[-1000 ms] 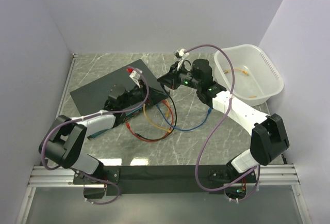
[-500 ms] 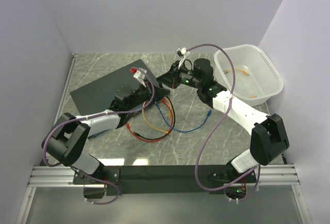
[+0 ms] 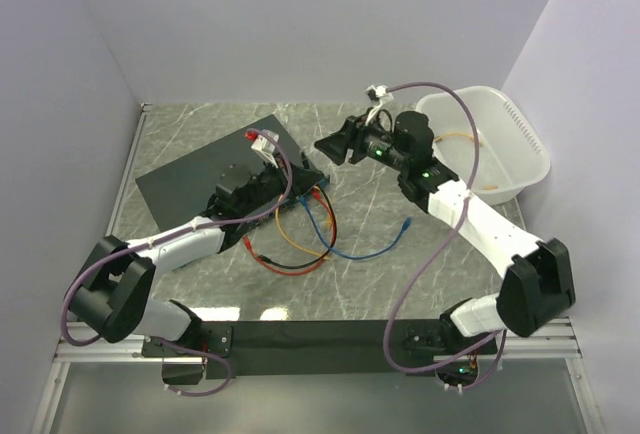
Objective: Insert the plug into the switch port
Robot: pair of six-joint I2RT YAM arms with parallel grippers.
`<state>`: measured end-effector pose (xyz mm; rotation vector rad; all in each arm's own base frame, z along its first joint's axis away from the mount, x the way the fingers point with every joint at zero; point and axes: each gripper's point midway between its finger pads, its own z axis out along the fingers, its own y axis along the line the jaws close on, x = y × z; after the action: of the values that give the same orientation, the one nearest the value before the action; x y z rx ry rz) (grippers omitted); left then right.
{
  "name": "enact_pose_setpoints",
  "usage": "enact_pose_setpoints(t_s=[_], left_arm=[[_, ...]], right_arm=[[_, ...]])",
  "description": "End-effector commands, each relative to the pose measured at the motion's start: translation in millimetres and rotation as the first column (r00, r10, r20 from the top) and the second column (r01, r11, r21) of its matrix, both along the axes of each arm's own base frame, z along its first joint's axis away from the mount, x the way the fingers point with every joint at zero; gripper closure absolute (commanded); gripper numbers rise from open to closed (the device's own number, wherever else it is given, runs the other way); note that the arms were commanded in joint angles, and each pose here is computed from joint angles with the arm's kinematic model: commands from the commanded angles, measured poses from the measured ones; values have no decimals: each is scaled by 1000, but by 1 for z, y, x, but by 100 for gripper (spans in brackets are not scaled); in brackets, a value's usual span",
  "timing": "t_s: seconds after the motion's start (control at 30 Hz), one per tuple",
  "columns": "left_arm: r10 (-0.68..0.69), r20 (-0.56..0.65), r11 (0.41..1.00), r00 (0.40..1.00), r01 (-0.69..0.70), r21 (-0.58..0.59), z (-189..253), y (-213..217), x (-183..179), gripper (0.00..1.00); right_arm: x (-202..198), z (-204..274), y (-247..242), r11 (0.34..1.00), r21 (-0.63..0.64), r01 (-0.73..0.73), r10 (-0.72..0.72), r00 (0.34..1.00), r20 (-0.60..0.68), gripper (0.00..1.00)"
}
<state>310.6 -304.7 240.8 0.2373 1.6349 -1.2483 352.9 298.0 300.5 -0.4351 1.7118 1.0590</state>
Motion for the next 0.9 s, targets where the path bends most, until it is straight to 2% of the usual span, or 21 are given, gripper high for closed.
enact_pose_setpoints(t_s=[0.0, 0.3, 0.43, 0.87], left_arm=[[35, 29, 999, 999, -35, 9, 17, 2, 6, 100], [47, 9, 999, 999, -47, 25, 16, -3, 7, 100], [46, 20, 999, 999, -46, 28, 20, -6, 3, 100], [56, 43, 998, 998, -58, 39, 25, -5, -2, 99]], right_arm=[[-8, 31, -17, 997, 25, 77, -79, 993, 89, 34], [-36, 8, 8, 991, -106, 82, -70, 991, 111, 46], [-31, 1, 20, 986, -136, 93, -82, 993, 89, 51], [-16, -9, 29, 968, -201, 150, -137, 987, 80, 58]])
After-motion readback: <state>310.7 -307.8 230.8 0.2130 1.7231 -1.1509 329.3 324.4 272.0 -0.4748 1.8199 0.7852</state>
